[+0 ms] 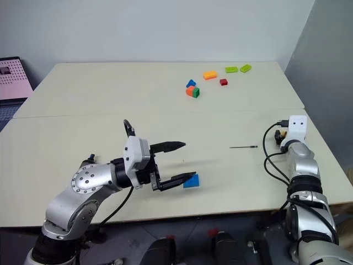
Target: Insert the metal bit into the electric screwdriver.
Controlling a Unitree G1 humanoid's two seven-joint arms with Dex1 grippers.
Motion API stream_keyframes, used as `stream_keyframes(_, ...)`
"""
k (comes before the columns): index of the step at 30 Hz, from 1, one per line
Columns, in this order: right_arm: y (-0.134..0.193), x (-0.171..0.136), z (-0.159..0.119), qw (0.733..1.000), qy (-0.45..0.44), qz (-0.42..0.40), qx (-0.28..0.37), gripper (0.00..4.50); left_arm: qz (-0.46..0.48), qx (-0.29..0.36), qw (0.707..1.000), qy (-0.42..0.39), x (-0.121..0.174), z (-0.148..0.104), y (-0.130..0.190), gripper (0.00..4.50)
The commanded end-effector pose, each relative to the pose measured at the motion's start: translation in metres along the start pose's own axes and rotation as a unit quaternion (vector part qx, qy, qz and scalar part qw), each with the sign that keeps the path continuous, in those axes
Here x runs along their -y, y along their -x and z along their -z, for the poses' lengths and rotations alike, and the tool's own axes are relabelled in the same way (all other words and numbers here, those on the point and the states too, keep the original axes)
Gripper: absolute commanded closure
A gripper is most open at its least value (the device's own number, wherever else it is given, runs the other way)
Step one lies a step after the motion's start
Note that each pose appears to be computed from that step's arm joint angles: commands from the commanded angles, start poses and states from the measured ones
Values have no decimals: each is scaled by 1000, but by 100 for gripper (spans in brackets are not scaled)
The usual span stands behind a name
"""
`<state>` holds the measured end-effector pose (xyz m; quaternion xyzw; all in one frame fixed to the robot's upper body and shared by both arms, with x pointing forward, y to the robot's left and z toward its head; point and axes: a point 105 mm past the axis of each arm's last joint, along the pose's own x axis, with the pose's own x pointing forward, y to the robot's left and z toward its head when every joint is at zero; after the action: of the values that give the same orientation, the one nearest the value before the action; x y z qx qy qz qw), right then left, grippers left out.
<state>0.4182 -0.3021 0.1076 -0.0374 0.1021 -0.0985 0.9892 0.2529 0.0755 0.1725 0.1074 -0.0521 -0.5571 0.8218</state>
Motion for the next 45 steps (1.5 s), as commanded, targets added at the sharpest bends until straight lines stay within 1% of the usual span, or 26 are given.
stream_keyframes(1, 11, 10, -40, 997, 3, -3, 81, 56, -13, 0, 1000, -17, -2, -4, 5, 0)
stream_keyframes(2, 16, 12, -53, 994, 29, -5, 109, 31, -15, -9, 1000, -17, -3, -1, 9, 0)
stream_keyframes(3, 23, 7, -65, 989, 50, -28, 138, 2, -18, -19, 999, -19, -4, 1, 13, 0)
stream_keyframes(5, 43, -21, -86, 966, 121, -123, 191, 2, -19, -54, 998, -26, -4, 9, 28, 0)
stream_keyframes(6, 53, -37, -88, 953, 145, -175, 198, 2, -18, -68, 997, -26, -3, 12, 34, 0)
stream_keyframes(7, 58, -46, -87, 944, 160, -207, 200, 2, -16, -76, 997, -25, -3, 14, 38, 0)
stream_keyframes(9, 84, -87, -77, 904, 172, -347, 182, 2, -6, -113, 993, -29, 0, 23, 52, 0)
stream_keyframes(10, 108, -115, -68, 862, 186, -443, 164, 2, 0, -137, 990, -31, 1, 28, 62, 0)
stream_keyframes(11, 130, -135, -55, 817, 206, -520, 141, 2, 6, -154, 988, -28, 3, 31, 69, 0)
stream_keyframes(12, 146, -146, -43, 780, 222, -573, 113, 2, 12, -164, 986, -26, 5, 32, 74, 0)
stream_keyframes(13, 155, -152, -34, 757, 232, -604, 93, 2, 16, -169, 985, -24, 7, 33, 76, 0)
stream_keyframes(17, 173, -171, -12, 697, 258, -668, 45, 2, 29, -182, 983, -25, 11, 36, 80, 0)
stream_keyframes(20, 172, -192, 4, 668, 277, -689, 30, 2, 28, -182, 983, -29, 13, 37, 78, 0)
stream_keyframes(22, 171, -204, 12, 656, 279, -701, 22, 2, 27, -178, 983, -29, 15, 36, 77, 0)
stream_keyframes(25, 168, -219, 21, 651, 279, -706, 20, 2, 25, -174, 984, -29, 18, 36, 76, 0)
stream_keyframes(28, 164, -228, 26, 651, 276, -706, 24, 2, 25, -174, 984, -26, 19, 36, 76, 0)
stream_keyframes(29, 163, -229, 28, 649, 281, -706, 25, 39, 25, -175, 984, -26, 19, 36, 76, 0)
stream_keyframes(35, 167, -227, 31, 639, 284, -715, 27, 185, 25, -168, 985, -22, 20, 35, 72, 0)
stream_keyframes(36, 168, -226, 31, 637, 283, -717, 28, 197, 24, -167, 985, -22, 19, 36, 71, 0)
stream_keyframes(38, 170, -223, 31, 637, 280, -717, 30, 244, 23, -164, 986, -20, 18, 36, 69, 0)
stream_keyframes(39, 171, -222, 30, 638, 280, -717, 32, 280, 21, -159, 987, -19, 16, 36, 67, 0)
stream_keyframes(40, 172, -221, 30, 639, 280, -716, 34, 298, 19, -156, 987, -19, 16, 36, 66, 0)
stream_keyframes(41, 172, -219, 27, 647, 273, -711, 39, 306, 16, -148, 989, -17, 15, 35, 64, 0)
stream_keyframes(43, 171, -217, 23, 661, 262, -702, 46, 305, 13, -138, 990, -14, 13, 33, 61, 0)
stream_keyframes(45, 158, -200, 8, 722, 230, -648, 72, 305, 4, -103, 995, -17, 9, 27, 49, 0)
